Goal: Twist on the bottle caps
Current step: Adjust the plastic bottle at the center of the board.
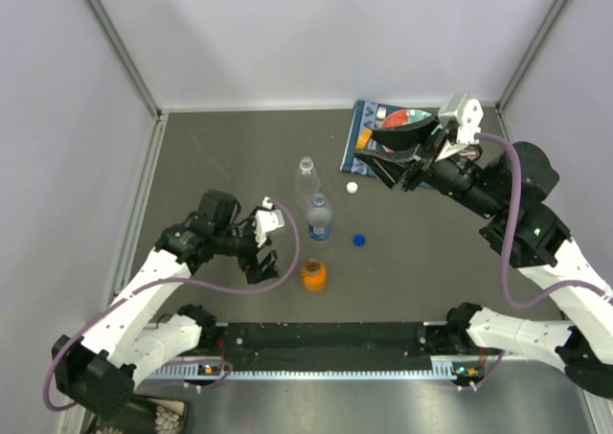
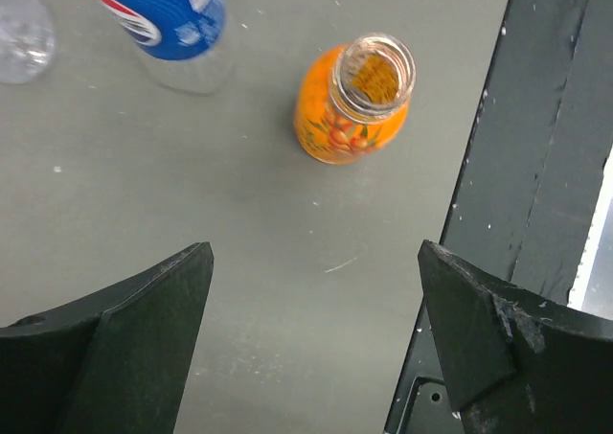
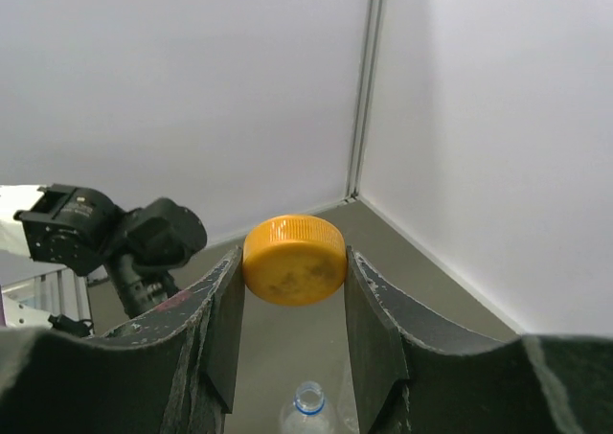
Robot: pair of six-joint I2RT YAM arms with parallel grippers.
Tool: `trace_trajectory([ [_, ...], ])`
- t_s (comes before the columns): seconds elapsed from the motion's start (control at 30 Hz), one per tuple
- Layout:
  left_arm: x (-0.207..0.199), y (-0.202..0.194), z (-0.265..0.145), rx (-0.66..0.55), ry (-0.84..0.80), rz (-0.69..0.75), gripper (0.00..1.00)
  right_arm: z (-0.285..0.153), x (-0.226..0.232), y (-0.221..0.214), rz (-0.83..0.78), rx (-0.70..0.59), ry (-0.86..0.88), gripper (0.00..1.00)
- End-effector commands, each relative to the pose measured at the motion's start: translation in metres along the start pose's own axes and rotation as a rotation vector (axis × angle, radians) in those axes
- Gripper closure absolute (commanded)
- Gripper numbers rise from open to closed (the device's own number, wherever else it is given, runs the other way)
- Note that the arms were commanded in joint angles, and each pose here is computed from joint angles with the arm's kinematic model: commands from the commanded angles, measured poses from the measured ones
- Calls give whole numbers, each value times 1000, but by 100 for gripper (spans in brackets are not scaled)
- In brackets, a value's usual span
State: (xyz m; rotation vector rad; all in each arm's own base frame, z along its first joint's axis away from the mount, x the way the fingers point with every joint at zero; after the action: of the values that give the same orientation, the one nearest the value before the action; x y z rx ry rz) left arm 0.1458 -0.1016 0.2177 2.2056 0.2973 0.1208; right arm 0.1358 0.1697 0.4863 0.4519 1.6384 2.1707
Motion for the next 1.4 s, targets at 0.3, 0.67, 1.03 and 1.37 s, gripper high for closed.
trace_trajectory([
  [0.3, 6, 7, 40, -44, -25, 132, 15, -18, 8, 18, 25, -80, -16, 76],
  [0.67, 5, 34, 68, 34, -125, 218, 19, -28, 8, 14, 29, -93, -42, 75],
  [1.03, -7, 48, 97, 108, -243, 271, 28, -38, 7, 13, 17, -90, -74, 75],
  [1.37, -18, 59, 113, 159, -283, 301, 35, -56, 7, 15, 7, -102, -110, 75],
])
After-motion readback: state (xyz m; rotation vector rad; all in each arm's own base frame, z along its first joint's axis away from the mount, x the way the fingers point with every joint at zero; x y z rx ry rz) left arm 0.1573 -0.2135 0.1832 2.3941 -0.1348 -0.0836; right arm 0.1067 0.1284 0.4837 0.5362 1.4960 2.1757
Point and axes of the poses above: each gripper's point midway between its finger pads, its own z axis out along the fingers, its own x axis along the line the jaws close on, y = z × x, the point moved 10 cm from there along -z, back along the fingers, and after that the axes turned 6 degrees about z, right-handed, at the moved point
